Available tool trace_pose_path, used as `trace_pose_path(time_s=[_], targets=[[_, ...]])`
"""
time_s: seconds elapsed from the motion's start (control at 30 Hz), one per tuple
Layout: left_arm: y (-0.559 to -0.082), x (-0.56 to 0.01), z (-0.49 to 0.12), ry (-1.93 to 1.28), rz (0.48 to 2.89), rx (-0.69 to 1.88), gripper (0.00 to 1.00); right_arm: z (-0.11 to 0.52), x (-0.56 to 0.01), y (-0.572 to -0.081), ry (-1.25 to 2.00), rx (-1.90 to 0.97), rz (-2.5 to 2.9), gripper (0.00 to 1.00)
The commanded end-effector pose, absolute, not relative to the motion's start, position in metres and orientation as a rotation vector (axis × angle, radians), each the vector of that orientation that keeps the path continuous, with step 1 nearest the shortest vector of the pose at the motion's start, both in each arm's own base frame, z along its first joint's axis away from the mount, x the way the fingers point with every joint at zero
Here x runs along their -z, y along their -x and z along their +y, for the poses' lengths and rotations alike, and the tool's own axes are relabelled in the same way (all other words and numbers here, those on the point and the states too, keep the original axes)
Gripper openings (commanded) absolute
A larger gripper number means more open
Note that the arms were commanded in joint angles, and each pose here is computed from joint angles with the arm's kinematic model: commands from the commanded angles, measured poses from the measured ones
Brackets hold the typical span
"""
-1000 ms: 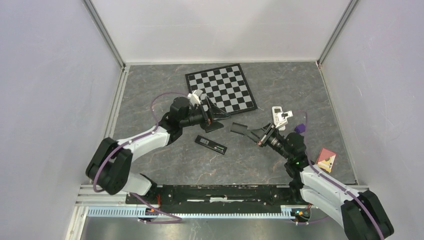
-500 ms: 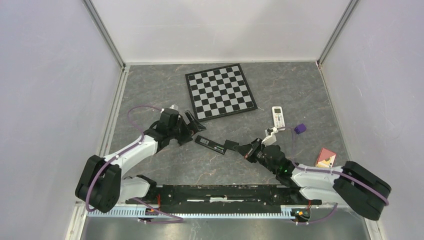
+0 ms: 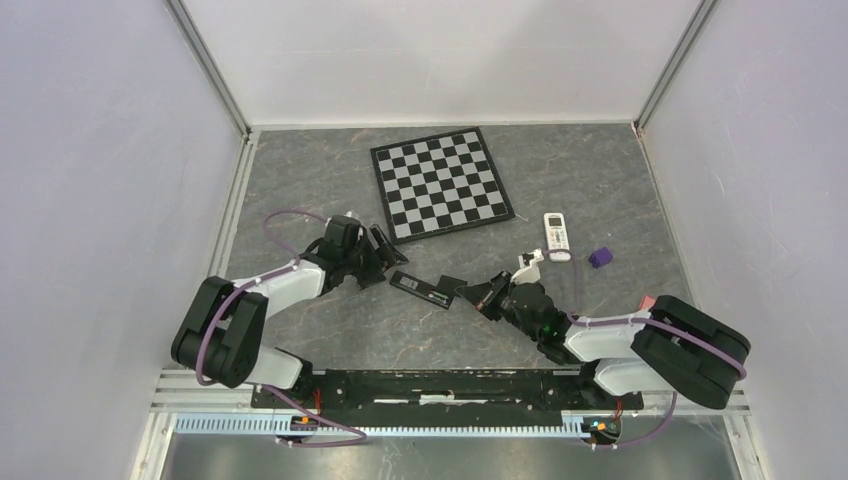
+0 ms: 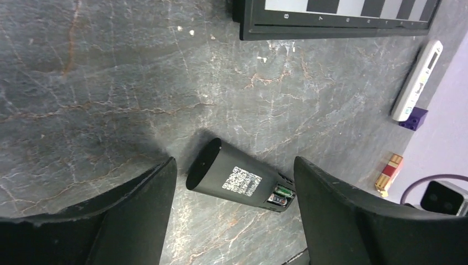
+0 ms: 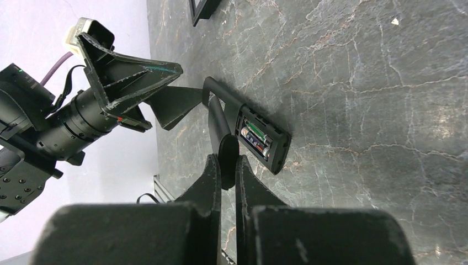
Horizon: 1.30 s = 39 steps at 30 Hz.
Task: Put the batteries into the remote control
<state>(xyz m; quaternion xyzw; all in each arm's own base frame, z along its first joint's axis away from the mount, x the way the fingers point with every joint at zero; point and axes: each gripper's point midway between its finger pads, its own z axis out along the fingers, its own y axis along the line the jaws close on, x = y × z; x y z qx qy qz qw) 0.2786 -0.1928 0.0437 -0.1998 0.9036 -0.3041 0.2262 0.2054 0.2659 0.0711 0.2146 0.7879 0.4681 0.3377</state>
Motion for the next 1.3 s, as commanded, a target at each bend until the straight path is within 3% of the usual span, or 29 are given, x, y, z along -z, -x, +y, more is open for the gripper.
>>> trace_pose_path(time_s=[0.0,0.4,0.77,1.27], targets=[[-0.287,-0.056,-0.203,0.423,2.428,0.914,0.80,0.282,-0.088,-0.215,-0.574,-1.282,2.013,0.00],[-0.255,-0.055,-0.211,0.437,2.460,1.071,0.58,0.280,-0.071,-0.210,-0.592,-1.258,2.064,0.00],[-0.262,-0.056,-0.183,0.433,2.489,0.819,0.65,0.279,-0.071,-0.219,-0.480,-1.208,2.066,0.00],[-0.257,-0.050,-0.184,0.396,2.533,0.829,0.64,0.285,-0.056,-0.221,-0.396,-1.215,2.149,0.00]])
